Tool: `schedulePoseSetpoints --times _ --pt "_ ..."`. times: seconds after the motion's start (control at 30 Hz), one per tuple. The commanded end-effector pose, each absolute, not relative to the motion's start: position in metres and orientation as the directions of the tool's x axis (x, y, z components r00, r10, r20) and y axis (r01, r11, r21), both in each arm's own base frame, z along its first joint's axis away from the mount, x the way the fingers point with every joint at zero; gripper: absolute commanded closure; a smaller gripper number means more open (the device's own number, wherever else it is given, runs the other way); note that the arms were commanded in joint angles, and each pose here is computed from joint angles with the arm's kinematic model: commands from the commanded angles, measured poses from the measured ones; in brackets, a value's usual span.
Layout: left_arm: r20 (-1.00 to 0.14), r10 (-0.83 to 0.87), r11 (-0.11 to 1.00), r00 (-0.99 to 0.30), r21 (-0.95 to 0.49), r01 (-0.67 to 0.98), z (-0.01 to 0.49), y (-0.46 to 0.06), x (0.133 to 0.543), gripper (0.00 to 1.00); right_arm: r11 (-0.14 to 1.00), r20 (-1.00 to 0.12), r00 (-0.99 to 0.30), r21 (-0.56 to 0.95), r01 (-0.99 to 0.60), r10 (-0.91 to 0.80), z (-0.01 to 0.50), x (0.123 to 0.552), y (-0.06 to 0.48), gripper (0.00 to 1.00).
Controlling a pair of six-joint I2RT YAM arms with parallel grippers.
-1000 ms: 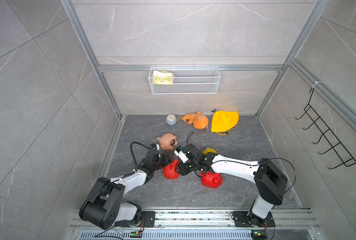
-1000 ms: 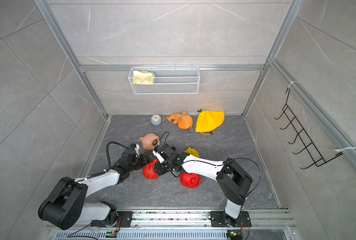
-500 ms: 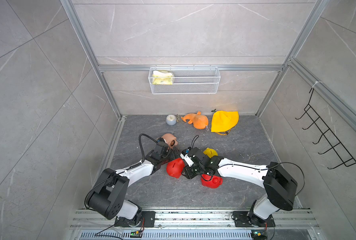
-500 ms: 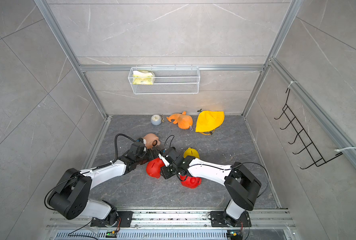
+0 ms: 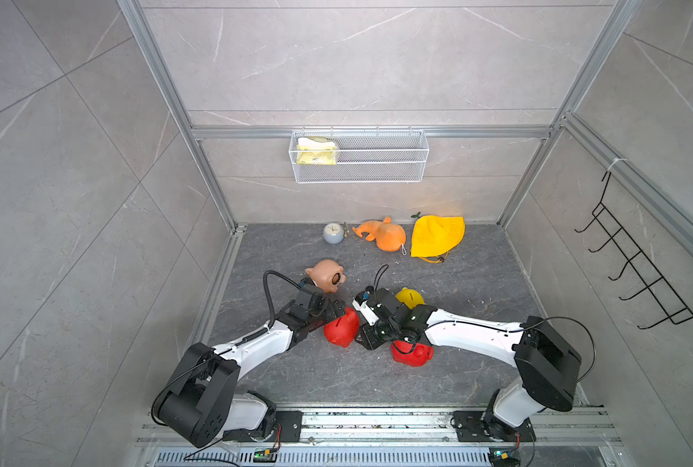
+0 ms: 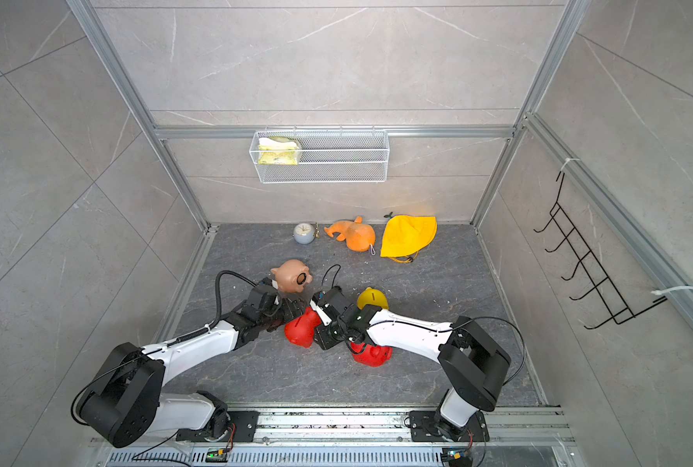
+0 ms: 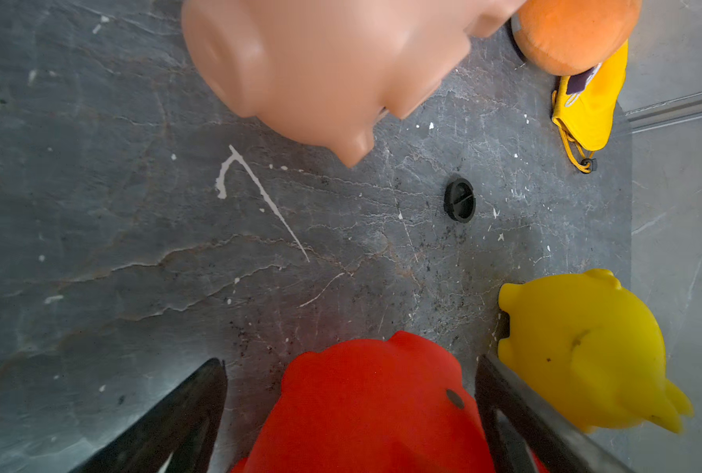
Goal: Open piggy banks
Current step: Adjust the piggy bank at the center of the board.
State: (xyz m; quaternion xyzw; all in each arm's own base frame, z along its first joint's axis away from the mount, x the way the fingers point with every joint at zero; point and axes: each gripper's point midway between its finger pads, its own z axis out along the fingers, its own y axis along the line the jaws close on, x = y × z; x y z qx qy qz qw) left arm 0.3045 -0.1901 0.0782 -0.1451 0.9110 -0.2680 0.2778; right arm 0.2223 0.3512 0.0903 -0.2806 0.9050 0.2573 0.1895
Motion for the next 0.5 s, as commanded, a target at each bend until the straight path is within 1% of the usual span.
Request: schedulePoseSetpoints --times 0.0,0.07,0.13,0.37,0.47 --pt "-0.415 -0.476 0.777 -0.776 -0.612 -0.149 0.078 -0.197 0.308 0.09 0.712 -0.476 -0.786 0.383 -0.588 -0.394 0.083 0.222 0.352 0.59" --pt "-0.399 -0.498 0.761 -0.77 -0.627 -0.167 0.073 -0.196 0.307 0.15 0.702 -0.473 -0.79 0.401 -0.588 -0.391 0.083 0.22 0.356 0.59" --pt "-0.402 -0.503 0.747 -0.765 -0.648 -0.15 0.071 -0.198 0.306 0.26 0.688 -0.472 -0.792 0.424 -0.588 -0.386 0.084 0.219 0.36 0.59" --pt "-0.397 -0.518 0.716 -0.758 -0.685 -0.131 0.057 -0.191 0.306 0.35 0.647 -0.5 -0.779 0.459 -0.609 -0.378 0.099 0.222 0.376 0.6" --pt "-0.421 -0.505 0.715 -0.753 -0.693 -0.093 0.055 -0.186 0.306 0.42 0.62 -0.511 -0.773 0.481 -0.62 -0.377 0.108 0.221 0.386 0.6"
